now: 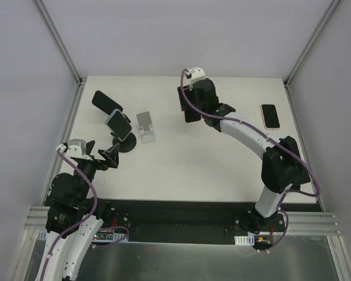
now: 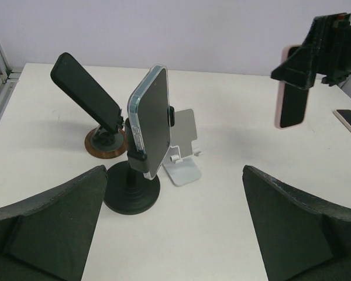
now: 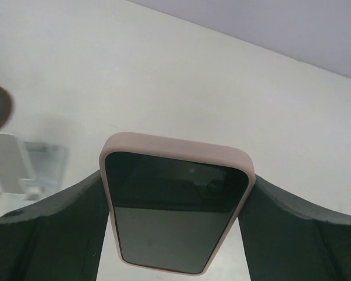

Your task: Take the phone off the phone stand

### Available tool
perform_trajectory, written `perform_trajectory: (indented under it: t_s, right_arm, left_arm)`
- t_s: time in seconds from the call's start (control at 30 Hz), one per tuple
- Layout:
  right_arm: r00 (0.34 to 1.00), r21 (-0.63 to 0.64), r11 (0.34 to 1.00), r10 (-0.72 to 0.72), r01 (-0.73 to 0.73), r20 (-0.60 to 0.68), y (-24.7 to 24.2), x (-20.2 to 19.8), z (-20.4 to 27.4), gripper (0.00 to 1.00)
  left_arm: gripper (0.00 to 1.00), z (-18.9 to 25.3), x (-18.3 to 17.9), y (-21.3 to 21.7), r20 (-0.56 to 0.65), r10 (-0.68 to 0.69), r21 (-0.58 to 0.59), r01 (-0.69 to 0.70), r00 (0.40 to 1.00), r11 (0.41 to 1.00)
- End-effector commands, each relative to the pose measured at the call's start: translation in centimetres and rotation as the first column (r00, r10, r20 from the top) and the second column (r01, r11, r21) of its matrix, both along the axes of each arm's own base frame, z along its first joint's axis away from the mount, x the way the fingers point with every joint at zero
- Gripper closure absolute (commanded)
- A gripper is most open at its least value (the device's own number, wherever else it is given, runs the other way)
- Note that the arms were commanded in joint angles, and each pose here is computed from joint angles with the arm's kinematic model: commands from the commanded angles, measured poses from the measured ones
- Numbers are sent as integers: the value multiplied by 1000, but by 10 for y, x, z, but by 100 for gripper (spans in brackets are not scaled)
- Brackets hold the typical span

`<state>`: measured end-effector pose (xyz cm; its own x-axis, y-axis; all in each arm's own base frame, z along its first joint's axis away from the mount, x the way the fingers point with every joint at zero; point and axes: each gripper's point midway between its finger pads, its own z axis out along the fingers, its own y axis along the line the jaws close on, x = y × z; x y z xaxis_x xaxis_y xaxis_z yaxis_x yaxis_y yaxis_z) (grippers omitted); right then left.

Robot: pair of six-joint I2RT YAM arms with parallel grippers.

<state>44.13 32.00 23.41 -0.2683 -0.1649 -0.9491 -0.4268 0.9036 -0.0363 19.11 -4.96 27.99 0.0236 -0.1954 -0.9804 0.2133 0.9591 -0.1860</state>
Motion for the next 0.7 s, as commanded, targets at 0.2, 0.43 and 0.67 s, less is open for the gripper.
perform_trajectory:
  t_s: [0.2,0.43,0.67]
  right_arm:
    - [934,-213,944,-294,250,-204,-188,18,-35,89]
    - [868,-350,894,-391,279,-307,-260,35,-69,90]
    - [843,-388,890,-387,237,-374,-287,61,-100,90]
  left_arm:
    - [1,17,-5,1,59,-3,4,3,998,1000]
    - [1,17,-4,1,58,-4,6,4,998,1000]
    - [1,15,-3,0,50,-8,12,7,999,1000]
